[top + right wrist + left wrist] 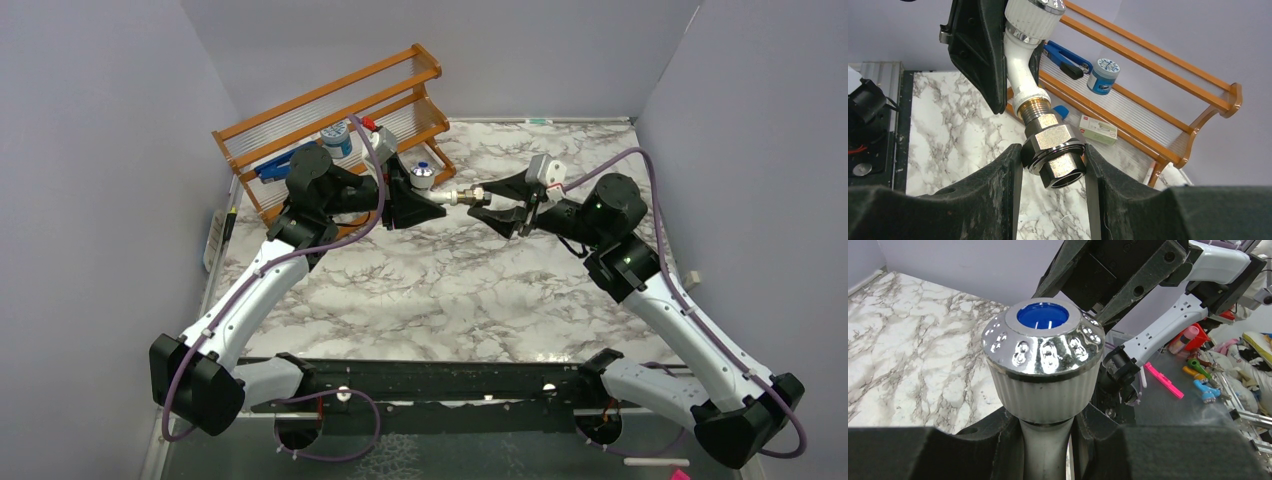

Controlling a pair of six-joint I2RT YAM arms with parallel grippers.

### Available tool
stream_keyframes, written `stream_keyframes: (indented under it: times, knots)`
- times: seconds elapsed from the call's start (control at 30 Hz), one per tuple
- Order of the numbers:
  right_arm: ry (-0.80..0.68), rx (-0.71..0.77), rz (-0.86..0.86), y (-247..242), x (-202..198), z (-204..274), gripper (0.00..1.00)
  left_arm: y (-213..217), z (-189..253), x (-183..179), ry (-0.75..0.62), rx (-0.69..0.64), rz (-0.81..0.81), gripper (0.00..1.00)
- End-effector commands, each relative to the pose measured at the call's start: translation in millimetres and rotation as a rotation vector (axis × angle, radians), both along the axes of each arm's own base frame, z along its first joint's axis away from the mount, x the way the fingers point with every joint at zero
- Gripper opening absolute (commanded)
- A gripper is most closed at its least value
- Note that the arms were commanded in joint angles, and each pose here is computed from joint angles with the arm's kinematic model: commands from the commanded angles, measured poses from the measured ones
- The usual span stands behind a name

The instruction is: Install the water faucets

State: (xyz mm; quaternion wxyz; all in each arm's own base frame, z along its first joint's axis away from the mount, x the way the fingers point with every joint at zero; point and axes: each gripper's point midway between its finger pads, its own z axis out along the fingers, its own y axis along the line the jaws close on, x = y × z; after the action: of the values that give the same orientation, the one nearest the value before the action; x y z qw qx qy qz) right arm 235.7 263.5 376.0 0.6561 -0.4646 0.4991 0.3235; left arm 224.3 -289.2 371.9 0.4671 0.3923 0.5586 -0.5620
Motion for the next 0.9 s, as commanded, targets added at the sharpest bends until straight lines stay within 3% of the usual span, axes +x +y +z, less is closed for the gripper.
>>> stream_keyframes:
  times: [0.0, 0.87]
  knots:
    - [-0.055, 0.072, 0.100, 9.4, -18.0, 28.9, 0.01, -3.3, 5.4, -0.9, -0.046, -0.018, -0.014, 0.00]
    - [-0.054, 0.061, 0.031, 5.7, -4.8, 33.0, 0.01, -5.8, -1.8, -4.4, -0.037, -0.003, -0.049, 0.00]
